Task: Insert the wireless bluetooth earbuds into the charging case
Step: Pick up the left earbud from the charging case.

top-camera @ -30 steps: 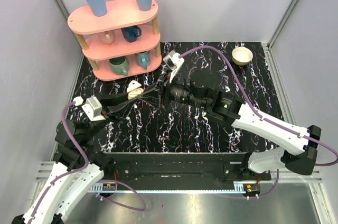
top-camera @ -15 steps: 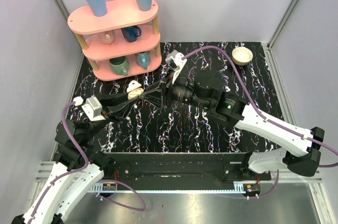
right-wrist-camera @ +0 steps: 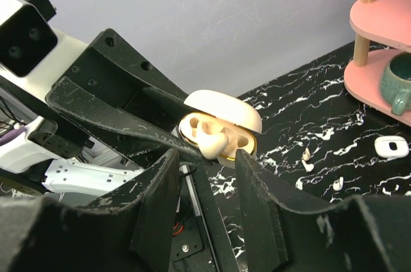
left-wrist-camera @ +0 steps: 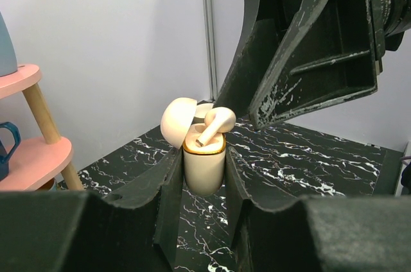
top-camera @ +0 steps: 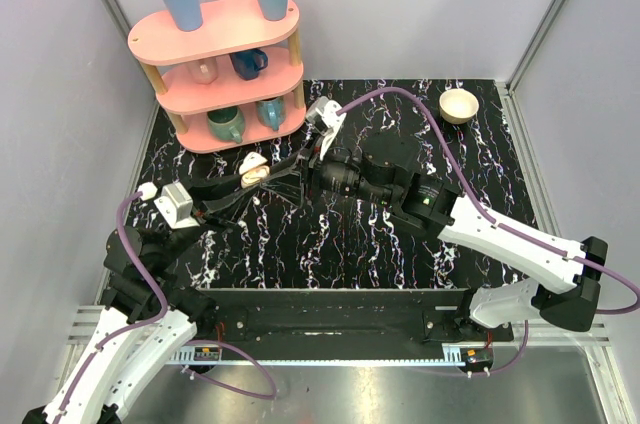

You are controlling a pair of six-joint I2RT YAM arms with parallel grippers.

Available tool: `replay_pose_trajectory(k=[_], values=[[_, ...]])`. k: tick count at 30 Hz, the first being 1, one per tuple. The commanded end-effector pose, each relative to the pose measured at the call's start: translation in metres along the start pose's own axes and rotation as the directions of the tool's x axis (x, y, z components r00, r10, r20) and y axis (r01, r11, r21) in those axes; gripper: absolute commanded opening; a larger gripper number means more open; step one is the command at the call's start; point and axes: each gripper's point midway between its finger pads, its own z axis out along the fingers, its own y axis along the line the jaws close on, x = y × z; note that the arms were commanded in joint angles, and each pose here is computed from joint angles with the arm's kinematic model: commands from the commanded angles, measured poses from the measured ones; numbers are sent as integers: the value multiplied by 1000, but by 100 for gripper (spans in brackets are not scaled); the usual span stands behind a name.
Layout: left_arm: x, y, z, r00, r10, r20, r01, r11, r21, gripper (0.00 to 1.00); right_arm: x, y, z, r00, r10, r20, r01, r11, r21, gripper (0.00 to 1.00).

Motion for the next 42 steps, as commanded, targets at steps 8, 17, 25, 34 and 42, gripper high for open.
replay_pose_trajectory(k=[8,17,25,34,42], values=[[-11,1,3,999,9,45,-9,1000,-3,0,-36,11,-2,993,-56,104,61,997,-41,47],[-13,1,2,999,11,46,-11,1000,-4,0,-29,14,2,995,-50,83,56,996,-64,43],[-13,1,1,999,11,47,-11,1000,-7,0,-28,13,4,996,-53,78,58,996,-66,42],[-15,0,2,999,10,47,-10,1000,1,0,-29,5,3,994,-63,93,65,998,-23,43],[-13,1,2,999,6,46,-6,1000,-2,0,-40,10,-8,990,-62,128,66,997,-27,47]])
